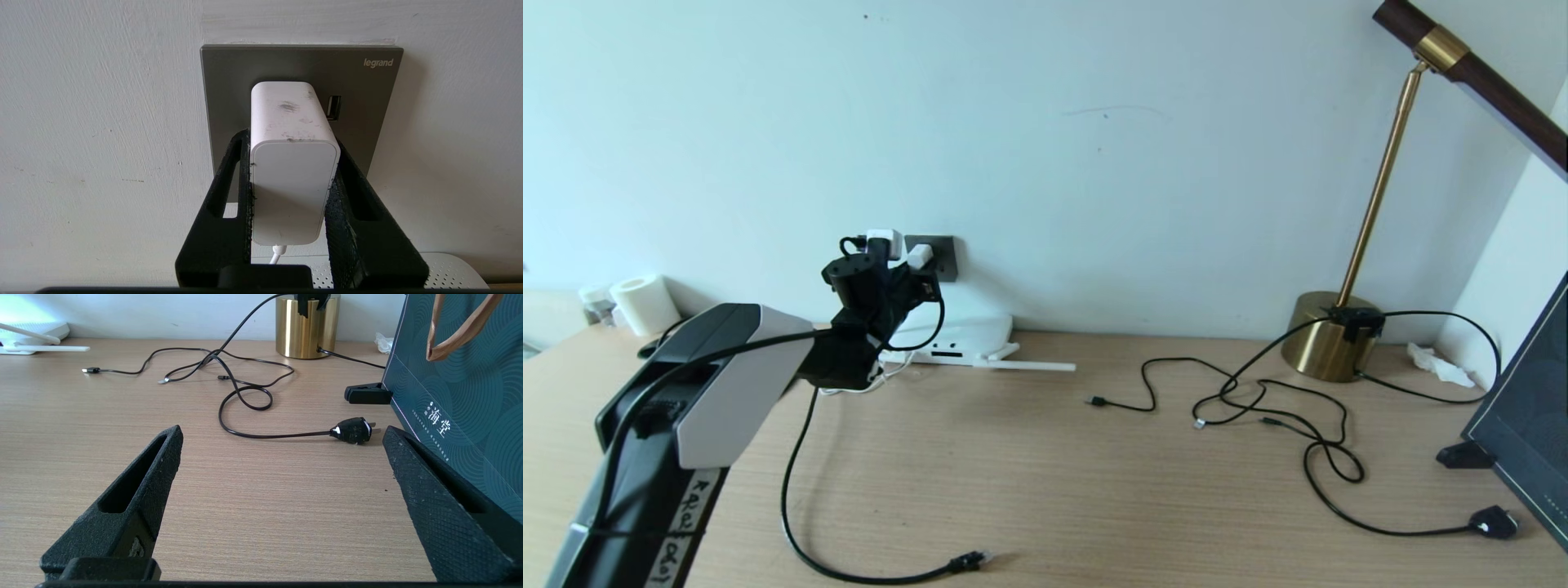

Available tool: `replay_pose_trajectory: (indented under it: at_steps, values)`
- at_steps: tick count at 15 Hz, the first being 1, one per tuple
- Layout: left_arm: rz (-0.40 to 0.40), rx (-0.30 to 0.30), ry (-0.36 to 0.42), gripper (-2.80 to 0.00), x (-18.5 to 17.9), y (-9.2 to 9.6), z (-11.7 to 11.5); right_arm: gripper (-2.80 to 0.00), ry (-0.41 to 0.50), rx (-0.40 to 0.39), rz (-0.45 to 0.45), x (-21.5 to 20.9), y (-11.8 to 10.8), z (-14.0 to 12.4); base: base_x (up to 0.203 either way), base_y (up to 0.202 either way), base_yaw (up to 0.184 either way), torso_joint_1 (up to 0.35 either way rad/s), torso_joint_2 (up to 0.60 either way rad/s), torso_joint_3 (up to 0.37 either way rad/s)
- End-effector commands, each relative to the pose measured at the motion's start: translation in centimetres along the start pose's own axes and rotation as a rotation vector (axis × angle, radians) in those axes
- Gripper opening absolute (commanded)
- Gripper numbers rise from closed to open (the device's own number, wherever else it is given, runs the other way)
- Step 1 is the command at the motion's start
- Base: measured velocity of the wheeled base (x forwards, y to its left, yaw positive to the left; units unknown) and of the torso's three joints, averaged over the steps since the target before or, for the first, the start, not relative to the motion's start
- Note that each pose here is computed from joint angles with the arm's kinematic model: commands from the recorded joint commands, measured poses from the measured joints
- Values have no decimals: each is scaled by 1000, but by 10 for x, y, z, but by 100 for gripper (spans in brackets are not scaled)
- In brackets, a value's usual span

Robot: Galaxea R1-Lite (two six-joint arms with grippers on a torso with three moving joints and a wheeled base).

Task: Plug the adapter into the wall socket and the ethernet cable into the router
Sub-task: Plug plug into socket

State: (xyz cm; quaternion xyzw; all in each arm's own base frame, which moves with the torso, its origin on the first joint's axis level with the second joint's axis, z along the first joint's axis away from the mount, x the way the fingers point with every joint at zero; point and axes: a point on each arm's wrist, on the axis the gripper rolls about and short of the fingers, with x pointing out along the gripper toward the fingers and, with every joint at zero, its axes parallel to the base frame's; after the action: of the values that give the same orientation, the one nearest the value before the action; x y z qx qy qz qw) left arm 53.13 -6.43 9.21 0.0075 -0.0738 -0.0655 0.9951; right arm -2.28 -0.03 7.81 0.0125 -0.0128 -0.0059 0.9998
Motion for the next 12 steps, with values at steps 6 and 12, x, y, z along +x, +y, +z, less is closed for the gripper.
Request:
replay_pose_trajectory:
  at_steps: [6,12]
  values:
    - [1,0,4,-280,0,1,-2,0,11,0,0,1,0,-3,0,0,0,0,0,0]
    - [1,0,4,-280,0,1,-2,0,12,0,0,1,0,-3,0,0,0,0,0,0]
